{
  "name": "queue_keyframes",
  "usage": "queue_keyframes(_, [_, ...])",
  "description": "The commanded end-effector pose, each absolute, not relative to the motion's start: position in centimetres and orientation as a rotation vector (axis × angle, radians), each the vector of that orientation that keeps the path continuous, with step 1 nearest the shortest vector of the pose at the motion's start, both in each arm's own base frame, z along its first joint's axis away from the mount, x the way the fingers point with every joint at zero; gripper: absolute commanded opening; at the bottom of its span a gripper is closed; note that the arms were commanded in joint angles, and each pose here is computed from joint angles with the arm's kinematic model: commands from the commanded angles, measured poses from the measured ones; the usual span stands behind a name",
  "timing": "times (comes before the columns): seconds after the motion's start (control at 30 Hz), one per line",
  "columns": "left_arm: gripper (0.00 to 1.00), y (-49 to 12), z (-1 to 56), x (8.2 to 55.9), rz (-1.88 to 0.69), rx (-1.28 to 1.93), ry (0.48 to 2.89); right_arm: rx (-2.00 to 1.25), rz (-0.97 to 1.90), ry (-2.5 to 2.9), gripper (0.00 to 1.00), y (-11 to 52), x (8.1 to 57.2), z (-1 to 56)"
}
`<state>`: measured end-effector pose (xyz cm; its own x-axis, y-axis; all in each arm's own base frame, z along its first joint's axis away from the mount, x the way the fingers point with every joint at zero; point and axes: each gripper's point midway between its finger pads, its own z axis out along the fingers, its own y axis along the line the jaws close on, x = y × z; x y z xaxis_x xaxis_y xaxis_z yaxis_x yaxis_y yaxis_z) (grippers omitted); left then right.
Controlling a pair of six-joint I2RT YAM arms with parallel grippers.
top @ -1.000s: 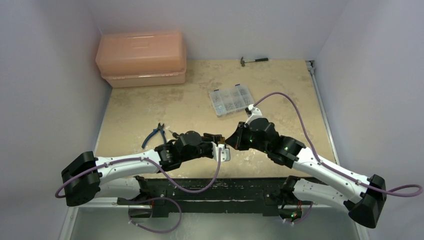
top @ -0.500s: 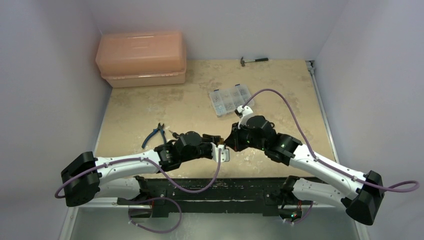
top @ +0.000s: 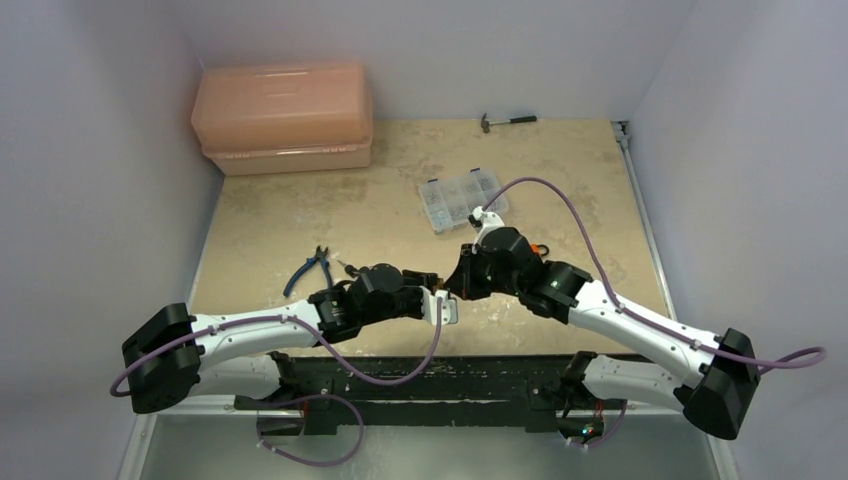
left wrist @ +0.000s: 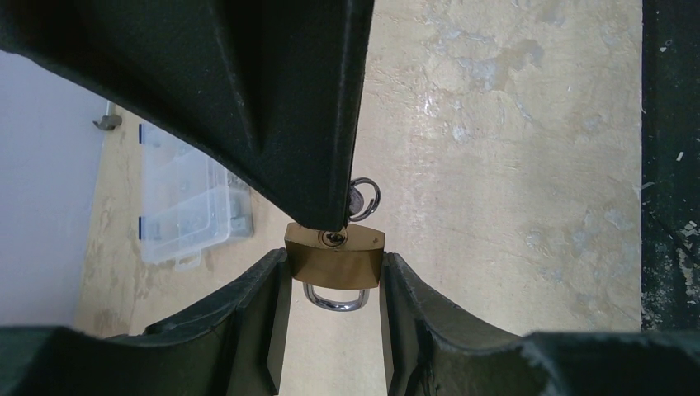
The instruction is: Unlock with the key
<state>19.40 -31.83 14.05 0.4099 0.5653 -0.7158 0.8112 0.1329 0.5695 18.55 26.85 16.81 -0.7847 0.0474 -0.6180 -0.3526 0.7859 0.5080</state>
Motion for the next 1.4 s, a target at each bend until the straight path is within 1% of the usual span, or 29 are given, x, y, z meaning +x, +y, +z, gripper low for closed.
queue_keyframes(0.0, [0.00,-35.2,20.5,17.7,-0.436,1.439,1.040,-0.350,0.873,2.240,0.00,28.2,19.3,18.3])
queue_keyframes(0.13, [0.00,-35.2,20.4,17.5,-0.444,1.450,1.035,-0.467,0.805,2.146,0.00,27.5,19.7,19.2])
queue_keyframes(0.23, [0.00,-35.2,20.5,17.6,-0.440,1.447,1.036,-0.440,0.764,2.161,0.00,27.2,20.3,19.0])
queue_keyframes(0.43, [0.00,-35.1,20.9,18.0,-0.423,1.418,1.040,-0.007,0.745,2.422,0.00,27.4,20.5,16.4])
queue_keyframes(0.5, [0.00,-35.0,21.0,18.1,-0.417,1.408,1.044,0.093,0.808,2.459,0.00,28.1,20.1,16.1])
queue_keyframes(0.57, [0.00,-34.9,21.1,18.2,-0.413,1.400,1.045,0.128,0.892,2.435,0.00,28.9,20.0,16.6])
queue_keyframes(0.67, [0.00,-34.9,21.2,18.0,-0.423,1.405,1.038,0.036,0.902,2.370,0.00,29.1,20.4,17.7])
queue_keyframes(0.8, [0.00,-34.9,21.3,17.9,-0.425,1.412,1.032,-0.073,0.724,2.304,0.00,27.1,21.8,18.7])
queue_keyframes(1.03, [0.00,-34.9,21.3,17.9,-0.423,1.415,1.031,-0.235,0.742,2.212,0.00,26.8,21.4,20.1])
queue_keyframes(1.23, [0.00,-34.9,21.2,17.7,-0.434,1.415,1.027,-0.225,0.742,2.242,0.00,26.9,21.2,19.3])
queue_keyframes(1.37, [0.00,-35.1,21.2,17.2,-0.459,1.429,1.011,-0.324,0.793,2.240,0.00,27.9,20.4,19.2])
